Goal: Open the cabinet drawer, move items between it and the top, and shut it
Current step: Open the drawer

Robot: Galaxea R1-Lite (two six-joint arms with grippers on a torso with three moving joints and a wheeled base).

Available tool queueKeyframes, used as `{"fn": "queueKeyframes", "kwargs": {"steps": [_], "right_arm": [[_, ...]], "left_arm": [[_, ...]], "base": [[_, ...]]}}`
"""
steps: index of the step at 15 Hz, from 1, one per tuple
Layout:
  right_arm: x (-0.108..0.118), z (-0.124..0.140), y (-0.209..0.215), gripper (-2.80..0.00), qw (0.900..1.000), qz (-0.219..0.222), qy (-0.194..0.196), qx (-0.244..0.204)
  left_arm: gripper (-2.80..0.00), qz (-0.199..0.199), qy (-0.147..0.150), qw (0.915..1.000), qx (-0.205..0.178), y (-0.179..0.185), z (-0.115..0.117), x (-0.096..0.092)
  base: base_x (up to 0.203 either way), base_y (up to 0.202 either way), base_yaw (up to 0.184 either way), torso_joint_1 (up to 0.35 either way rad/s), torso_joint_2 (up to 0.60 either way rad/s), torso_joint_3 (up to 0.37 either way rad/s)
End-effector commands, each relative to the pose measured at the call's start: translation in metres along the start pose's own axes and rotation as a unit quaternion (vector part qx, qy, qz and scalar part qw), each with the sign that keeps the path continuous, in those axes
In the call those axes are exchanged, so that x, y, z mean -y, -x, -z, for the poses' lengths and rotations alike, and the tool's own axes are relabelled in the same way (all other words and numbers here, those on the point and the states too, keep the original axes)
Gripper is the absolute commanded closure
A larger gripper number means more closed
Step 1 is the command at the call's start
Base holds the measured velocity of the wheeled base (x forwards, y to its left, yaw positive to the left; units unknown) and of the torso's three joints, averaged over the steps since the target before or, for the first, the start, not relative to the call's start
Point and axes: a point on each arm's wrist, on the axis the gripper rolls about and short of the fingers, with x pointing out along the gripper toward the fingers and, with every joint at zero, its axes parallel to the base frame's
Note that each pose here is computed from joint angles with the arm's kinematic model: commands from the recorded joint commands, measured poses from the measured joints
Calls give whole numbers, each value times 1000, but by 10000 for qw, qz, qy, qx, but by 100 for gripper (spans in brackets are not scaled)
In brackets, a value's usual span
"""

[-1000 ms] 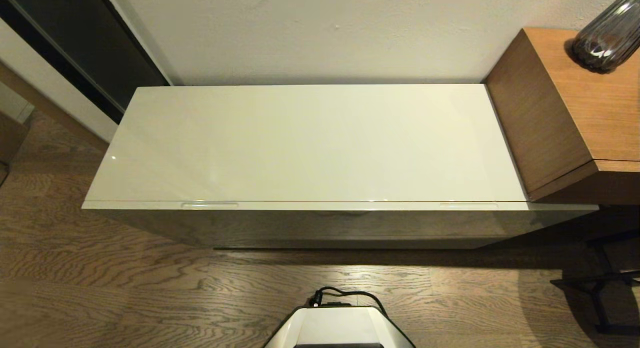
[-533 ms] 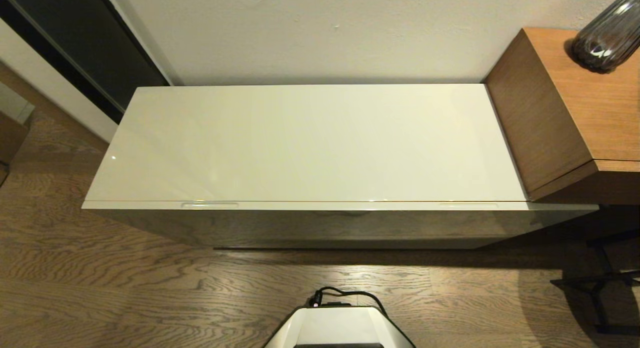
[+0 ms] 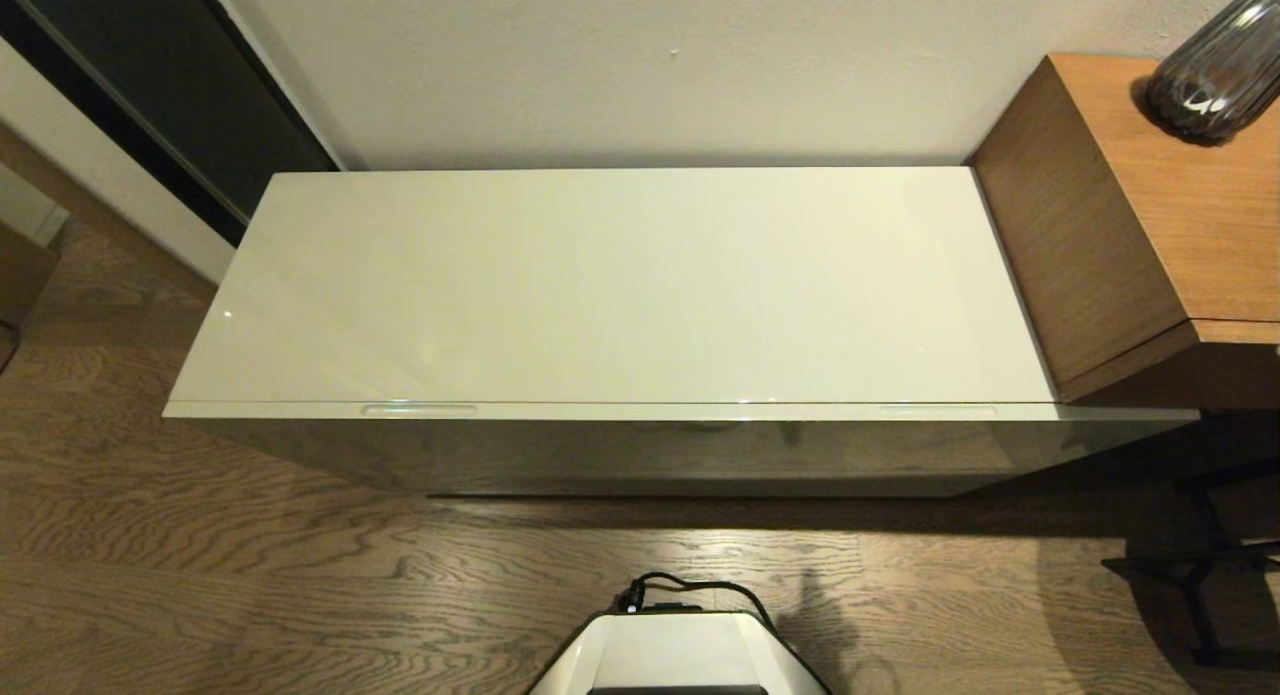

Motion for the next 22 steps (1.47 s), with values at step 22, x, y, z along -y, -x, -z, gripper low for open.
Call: {"fn": "queueKeyframes", "kwargs": {"steps": [22], "right_arm": [[-55, 160, -142, 0, 9963, 373, -347, -699]], "left_arm": [[0, -4, 2, 10000, -6, 0, 0, 0]], "base": [[0, 0, 0, 0, 0, 0]]}}
